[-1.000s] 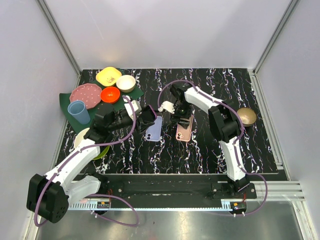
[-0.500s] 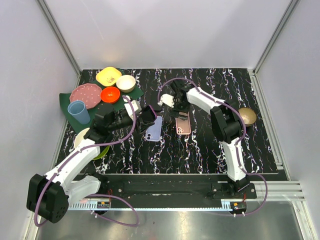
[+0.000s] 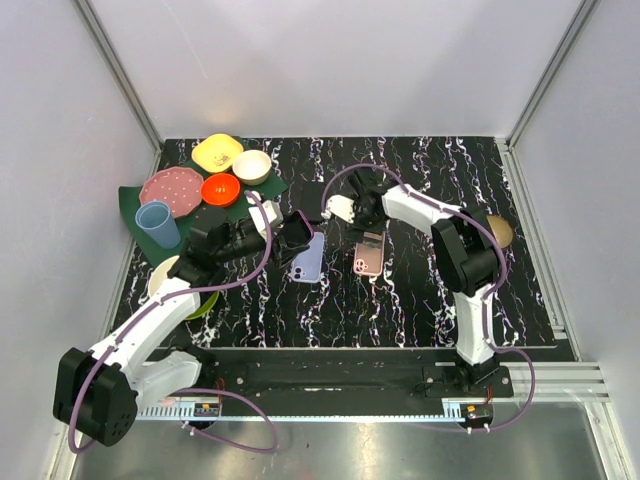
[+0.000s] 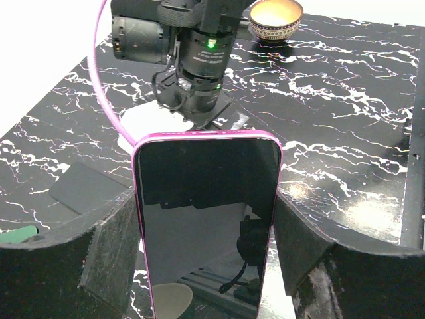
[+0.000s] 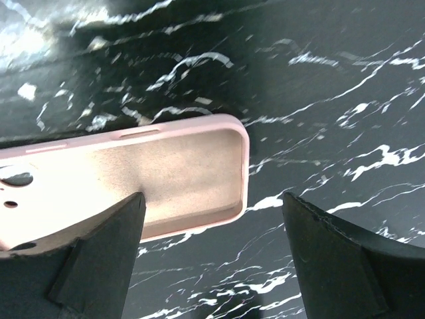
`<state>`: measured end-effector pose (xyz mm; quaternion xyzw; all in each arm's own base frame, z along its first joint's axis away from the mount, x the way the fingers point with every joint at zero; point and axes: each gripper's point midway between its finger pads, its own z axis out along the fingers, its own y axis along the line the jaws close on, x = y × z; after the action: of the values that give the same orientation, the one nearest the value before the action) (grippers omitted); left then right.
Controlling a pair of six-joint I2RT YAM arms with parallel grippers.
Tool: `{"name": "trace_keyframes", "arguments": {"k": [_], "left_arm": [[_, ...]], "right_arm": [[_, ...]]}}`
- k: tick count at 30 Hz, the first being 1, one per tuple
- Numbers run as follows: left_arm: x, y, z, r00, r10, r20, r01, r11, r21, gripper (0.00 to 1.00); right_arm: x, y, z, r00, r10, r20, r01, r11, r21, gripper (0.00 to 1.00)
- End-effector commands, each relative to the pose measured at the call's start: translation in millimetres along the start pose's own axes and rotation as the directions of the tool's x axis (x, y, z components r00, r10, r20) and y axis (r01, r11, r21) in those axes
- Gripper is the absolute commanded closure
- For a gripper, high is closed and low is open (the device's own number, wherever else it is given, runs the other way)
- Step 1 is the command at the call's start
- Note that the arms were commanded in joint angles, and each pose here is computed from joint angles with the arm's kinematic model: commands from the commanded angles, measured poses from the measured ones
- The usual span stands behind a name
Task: Take the phone out of the phone case
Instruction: Place the phone case at the center of the board.
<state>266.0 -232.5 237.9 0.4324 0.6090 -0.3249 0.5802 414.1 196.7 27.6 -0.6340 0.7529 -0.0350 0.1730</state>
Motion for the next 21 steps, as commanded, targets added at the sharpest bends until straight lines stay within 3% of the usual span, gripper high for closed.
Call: {"name": "trace_keyframes", "arguments": {"k": [1, 14, 21], "left_arm": [[-36.2, 2.9, -1.2, 0.99, 0.088, 0.109, -0.089, 0.996, 0.002, 0.68], [-36.7, 2.6, -1.4, 0.99, 0.086, 0.11, -0.087, 0.996, 0.002, 0.68], [-35.4, 2.7, -0.9, 0.99, 0.087, 0.108, -0.088, 0.996, 0.003, 0.69]], "right_arm": [[18.9, 34.1, -1.5, 1.0, 0.006, -0.023, -0.008, 0.997, -0.074, 0.1], [3.0, 26.6, 9.9, 1.0, 0.013, 0.025, -0.012, 1.0, -0.015, 0.08], [-18.7, 5.4, -43.0, 0.991, 0.033, 0.132, -0.044, 0.996, 0.079, 0.06]]}}
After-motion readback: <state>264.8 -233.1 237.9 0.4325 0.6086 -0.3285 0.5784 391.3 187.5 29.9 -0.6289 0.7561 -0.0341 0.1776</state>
